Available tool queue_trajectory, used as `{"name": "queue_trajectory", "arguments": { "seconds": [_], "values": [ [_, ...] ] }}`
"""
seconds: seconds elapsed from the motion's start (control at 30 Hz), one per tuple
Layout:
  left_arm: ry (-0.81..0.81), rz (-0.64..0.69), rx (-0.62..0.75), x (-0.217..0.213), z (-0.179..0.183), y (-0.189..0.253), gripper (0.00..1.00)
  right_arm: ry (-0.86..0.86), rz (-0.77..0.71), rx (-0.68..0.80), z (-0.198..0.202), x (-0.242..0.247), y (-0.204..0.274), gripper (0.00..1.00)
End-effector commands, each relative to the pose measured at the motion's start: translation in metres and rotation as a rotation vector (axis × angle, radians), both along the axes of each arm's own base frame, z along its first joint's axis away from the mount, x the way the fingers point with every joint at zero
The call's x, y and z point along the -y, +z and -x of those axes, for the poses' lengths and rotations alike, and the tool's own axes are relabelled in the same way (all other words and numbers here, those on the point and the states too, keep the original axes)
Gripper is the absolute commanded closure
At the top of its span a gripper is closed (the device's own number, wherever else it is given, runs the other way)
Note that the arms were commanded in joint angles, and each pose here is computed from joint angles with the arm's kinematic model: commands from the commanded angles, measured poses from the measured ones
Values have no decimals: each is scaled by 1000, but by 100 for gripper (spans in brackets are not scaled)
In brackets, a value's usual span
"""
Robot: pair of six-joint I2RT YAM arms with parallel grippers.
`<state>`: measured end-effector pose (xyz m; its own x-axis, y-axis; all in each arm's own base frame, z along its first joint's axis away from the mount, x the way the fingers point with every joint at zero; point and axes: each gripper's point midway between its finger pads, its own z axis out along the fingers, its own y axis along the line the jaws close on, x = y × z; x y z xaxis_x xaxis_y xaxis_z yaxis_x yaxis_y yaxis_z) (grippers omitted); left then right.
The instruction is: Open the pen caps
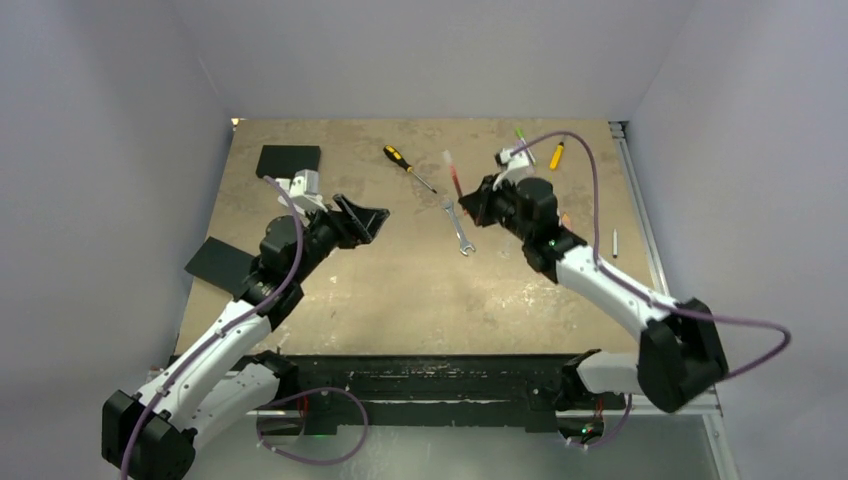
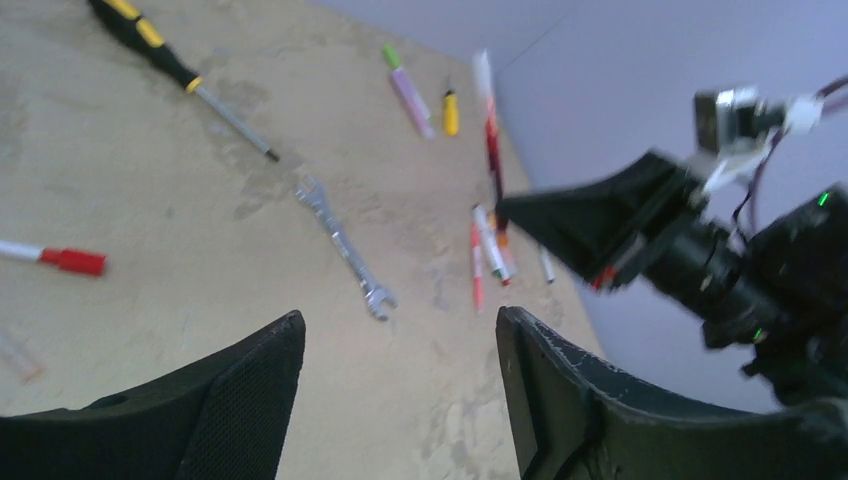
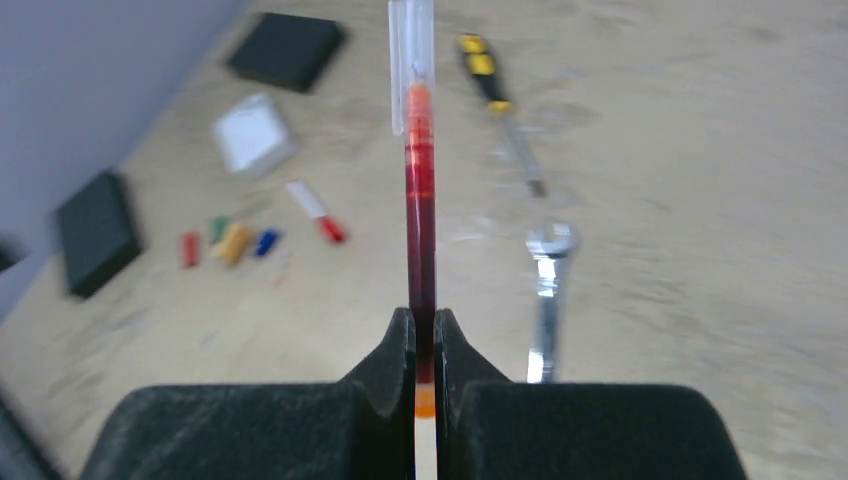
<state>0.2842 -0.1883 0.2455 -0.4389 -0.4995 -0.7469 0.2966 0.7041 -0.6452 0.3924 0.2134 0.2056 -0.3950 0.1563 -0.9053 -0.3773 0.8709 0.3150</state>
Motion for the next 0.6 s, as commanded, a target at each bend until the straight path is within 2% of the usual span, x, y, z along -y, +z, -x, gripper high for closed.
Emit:
{"name": "queue_trajectory", "arguments": {
  "seconds": [0.0,0.1,0.23,0.57],
  "values": [
    [-56,218,256,16,-3,77,26,308,-200,156,88,-57,51,100],
    [-150,268,325,31,2,95,24,372,-270,162,125,-64,55,100],
    [-257,286,292,54,-2,89,28,418,-351,168,154,-69,61,100],
    [-393,346,262,80,-1,87,39,458,-402,169,169,-79,63,100]
  ]
}}
